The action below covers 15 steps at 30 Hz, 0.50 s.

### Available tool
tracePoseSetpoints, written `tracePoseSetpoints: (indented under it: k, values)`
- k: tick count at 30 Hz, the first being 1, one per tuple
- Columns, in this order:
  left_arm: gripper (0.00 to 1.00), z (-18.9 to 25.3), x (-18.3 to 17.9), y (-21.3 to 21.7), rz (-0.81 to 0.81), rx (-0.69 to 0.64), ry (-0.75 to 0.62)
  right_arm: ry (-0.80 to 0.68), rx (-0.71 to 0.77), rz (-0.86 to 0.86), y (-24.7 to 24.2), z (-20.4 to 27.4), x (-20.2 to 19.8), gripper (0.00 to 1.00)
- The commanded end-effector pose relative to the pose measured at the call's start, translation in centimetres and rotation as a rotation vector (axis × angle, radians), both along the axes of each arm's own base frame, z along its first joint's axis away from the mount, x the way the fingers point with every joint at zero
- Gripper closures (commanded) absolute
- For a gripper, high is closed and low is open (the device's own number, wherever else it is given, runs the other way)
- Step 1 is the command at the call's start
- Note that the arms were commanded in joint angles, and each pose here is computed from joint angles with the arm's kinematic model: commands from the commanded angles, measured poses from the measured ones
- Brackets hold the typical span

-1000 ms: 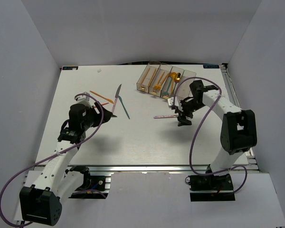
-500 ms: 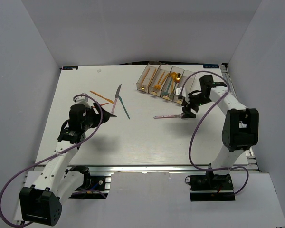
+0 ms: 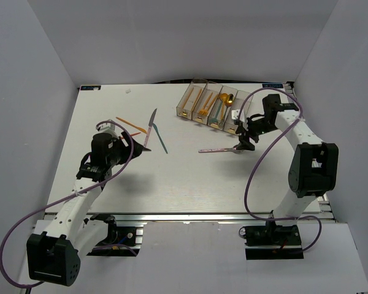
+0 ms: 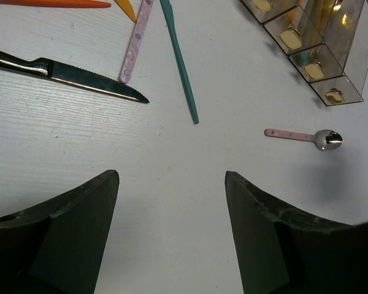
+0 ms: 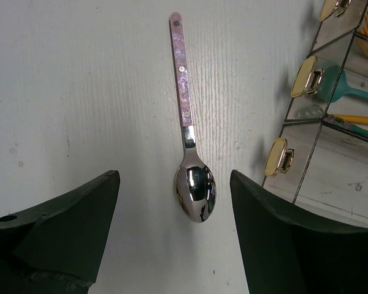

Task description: Sort the eating utensils into containers

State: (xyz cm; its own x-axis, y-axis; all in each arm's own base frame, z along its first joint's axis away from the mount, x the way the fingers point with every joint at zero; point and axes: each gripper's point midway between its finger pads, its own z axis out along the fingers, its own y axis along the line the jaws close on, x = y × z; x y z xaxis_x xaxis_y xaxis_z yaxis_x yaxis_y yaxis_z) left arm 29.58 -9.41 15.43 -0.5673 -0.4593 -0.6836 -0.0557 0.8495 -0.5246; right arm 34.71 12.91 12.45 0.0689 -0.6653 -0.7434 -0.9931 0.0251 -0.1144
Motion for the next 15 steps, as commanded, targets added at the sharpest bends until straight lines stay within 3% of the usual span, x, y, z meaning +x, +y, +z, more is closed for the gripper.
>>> tracePoseSetpoints:
  k: [1,8,15]
  values:
    - [0.19,1.2,0.3,-0.1,-0.008,-0.01,-0.041,-0.017,0.013,0.022,0.6,1.0,0.0,0.21]
    - [0.19,0.9,0.5,-0.3,-0.019,-0.006,-0.035,-0.061,-0.179,0.04,3.4,-3.3,0.8,0.2]
    - [0.19,1.2,0.3,0.2,-0.002,0.004,-0.035,-0.031,-0.276,0.001,4.9,-6.6,3.5,0.19]
